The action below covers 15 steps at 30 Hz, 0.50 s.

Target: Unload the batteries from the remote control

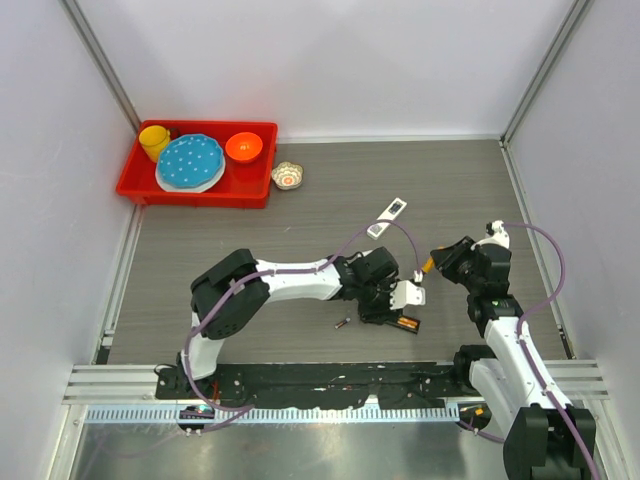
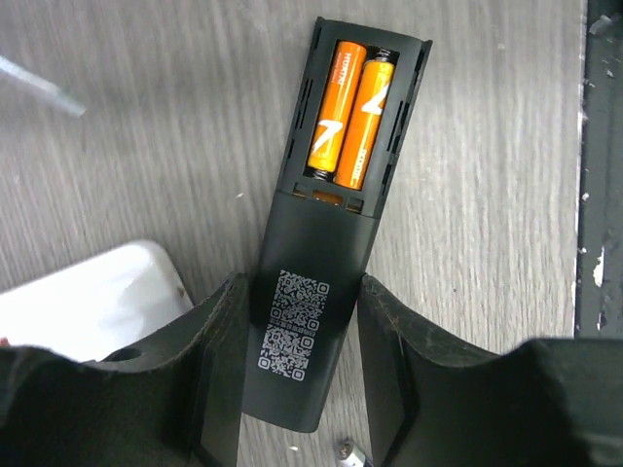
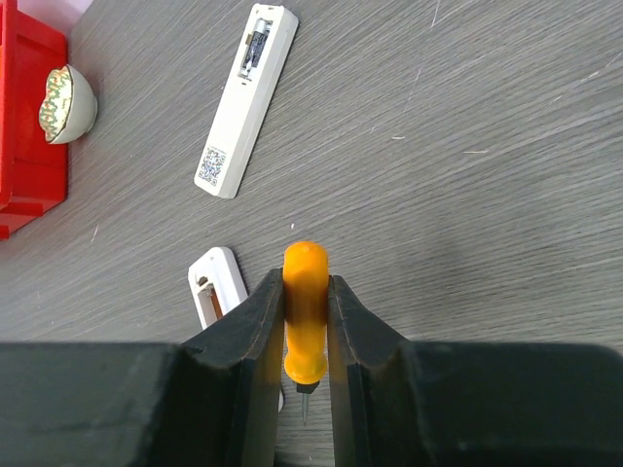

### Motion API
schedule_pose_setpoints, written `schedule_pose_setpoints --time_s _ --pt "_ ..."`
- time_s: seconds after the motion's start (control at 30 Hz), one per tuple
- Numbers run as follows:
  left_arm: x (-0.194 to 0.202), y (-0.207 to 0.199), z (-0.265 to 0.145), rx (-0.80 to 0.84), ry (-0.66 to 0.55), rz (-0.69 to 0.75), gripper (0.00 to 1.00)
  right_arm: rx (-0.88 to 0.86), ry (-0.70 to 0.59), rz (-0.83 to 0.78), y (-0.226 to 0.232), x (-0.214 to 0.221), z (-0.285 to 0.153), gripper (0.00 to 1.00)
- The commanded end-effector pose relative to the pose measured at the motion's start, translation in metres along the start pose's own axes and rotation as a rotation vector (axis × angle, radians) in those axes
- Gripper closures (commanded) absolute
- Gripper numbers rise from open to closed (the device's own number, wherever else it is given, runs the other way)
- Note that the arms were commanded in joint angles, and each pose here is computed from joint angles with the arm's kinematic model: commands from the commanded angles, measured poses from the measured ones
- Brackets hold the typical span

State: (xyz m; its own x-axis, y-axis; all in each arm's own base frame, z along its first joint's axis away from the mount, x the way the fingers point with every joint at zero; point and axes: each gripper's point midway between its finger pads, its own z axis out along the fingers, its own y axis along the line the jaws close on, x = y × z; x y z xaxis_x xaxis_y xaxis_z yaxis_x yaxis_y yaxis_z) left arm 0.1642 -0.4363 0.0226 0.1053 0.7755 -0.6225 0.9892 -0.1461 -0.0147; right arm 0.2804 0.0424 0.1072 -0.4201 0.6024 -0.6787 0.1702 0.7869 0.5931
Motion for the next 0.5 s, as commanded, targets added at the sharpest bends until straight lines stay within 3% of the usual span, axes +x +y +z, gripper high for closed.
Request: schedule_pose_setpoints --time_s 0.0,0.27,0.47 --pt "0.077 0.025 -0.014 -0.221 0.227 -0.247 0.66 -0.06 -0.062 -0.019 0.02 -0.024 -0.005 0.99" --pt "0.109 0.033 -0.03 -0.409 0.291 -0.356 0.64 -0.072 -0.06 -0.019 0.023 -0.025 -0.006 0.99" --pt "0.112 0.03 -0.044 -0.47 0.265 -0.421 0.61 -0.076 -0.055 -0.016 0.023 -0.023 -0.006 0.99"
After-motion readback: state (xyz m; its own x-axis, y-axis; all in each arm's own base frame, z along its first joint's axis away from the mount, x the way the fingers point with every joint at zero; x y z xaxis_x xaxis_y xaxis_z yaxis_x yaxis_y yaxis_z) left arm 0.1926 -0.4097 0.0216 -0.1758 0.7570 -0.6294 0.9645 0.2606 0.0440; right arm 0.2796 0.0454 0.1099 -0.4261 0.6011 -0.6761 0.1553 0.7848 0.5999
